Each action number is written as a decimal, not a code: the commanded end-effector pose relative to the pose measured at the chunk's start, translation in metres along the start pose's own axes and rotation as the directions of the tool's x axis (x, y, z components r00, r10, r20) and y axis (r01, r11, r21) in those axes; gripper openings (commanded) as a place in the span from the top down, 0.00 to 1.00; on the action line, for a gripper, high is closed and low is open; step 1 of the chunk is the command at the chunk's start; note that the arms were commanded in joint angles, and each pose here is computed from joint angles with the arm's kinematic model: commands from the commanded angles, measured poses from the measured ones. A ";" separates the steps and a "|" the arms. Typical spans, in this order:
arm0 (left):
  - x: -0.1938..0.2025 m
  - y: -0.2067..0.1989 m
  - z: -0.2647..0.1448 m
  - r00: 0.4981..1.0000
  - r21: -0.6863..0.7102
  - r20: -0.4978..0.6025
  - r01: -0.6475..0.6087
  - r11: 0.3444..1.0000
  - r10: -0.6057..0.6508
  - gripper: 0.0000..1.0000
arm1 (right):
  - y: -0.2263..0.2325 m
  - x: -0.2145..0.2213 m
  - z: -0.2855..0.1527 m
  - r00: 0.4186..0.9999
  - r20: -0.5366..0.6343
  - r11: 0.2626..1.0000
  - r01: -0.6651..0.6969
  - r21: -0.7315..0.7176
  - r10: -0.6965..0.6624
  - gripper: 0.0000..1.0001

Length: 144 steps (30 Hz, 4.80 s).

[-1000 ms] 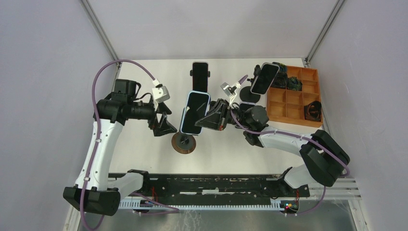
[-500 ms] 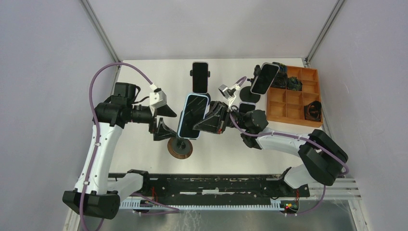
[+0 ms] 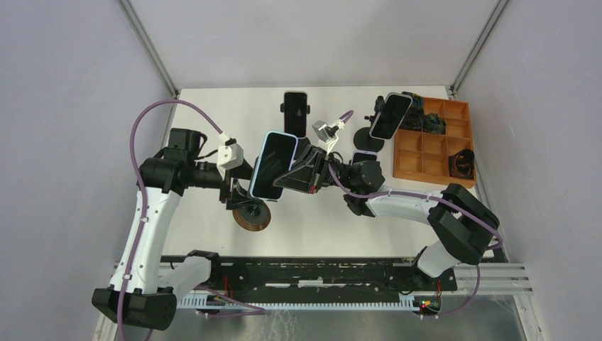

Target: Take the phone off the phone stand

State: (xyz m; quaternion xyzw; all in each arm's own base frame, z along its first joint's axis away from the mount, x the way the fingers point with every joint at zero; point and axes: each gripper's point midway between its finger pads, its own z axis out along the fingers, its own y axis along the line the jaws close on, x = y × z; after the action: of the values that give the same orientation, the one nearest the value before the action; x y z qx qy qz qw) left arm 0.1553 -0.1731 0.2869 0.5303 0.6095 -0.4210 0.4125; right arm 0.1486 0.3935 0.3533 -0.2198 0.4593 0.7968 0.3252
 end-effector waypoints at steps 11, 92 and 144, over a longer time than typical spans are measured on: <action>-0.017 0.005 -0.009 0.974 -0.098 0.005 -0.226 0.969 0.227 0.81 | 0.053 -0.033 0.023 0.990 0.137 0.979 0.049 -0.195 -0.023 1.00; -0.013 0.094 -0.040 0.987 -0.386 -0.151 -0.117 0.915 0.062 0.98 | -0.139 0.106 -0.025 0.958 -0.155 0.839 -0.127 0.529 0.243 1.00; -0.028 0.043 -0.027 0.987 -0.184 -0.062 -0.161 0.970 0.152 0.98 | -0.227 0.101 -0.054 0.940 -0.321 0.604 0.188 0.774 0.120 0.02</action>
State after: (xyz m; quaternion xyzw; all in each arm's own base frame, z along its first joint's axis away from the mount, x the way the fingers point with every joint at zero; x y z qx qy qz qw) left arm 0.2007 -0.1465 0.2949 0.5240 0.6538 -0.3150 0.4459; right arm 0.2407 0.4556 0.1010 -0.1689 0.8246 0.4425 0.3094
